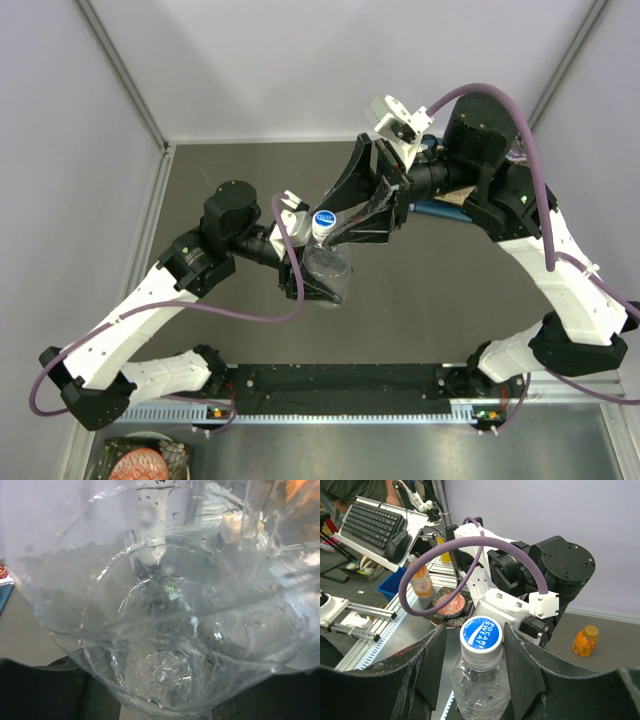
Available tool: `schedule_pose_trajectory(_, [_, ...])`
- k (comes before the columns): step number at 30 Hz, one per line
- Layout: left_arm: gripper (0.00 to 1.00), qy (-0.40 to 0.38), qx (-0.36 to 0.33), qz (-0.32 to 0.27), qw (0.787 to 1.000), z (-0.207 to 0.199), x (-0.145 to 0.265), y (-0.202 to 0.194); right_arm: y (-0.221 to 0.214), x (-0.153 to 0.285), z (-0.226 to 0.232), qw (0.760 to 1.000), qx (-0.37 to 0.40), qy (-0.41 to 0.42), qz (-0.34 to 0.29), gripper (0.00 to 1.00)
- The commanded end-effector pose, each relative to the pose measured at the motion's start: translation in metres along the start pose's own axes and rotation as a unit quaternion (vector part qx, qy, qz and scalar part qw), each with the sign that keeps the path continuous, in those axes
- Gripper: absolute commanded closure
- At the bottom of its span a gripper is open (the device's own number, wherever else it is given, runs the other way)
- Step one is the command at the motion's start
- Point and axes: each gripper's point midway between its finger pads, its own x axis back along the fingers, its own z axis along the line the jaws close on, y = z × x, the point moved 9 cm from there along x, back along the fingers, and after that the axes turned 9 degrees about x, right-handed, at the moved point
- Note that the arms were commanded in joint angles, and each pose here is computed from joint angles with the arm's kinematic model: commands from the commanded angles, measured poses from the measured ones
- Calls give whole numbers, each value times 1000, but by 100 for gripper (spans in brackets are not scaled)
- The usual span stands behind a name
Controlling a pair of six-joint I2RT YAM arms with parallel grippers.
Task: Screw on the bottle caps
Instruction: Screw the bottle cap onto the plastic bottle.
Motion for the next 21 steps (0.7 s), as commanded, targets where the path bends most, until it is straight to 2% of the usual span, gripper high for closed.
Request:
schedule_pose_trajectory(1, [96, -3, -33, -10, 999, -8, 4, 6, 23, 9, 11, 999, 46, 5, -28, 51])
schedule_pose_trajectory(9, [97, 7, -42, -11, 999, -7, 5, 9, 20, 10, 13, 999, 41, 8, -26, 56])
schedule_pose_trajectory(21, [97, 32, -47, -13, 998, -5, 7, 11, 14, 8, 8, 999, 27, -3, -22, 73])
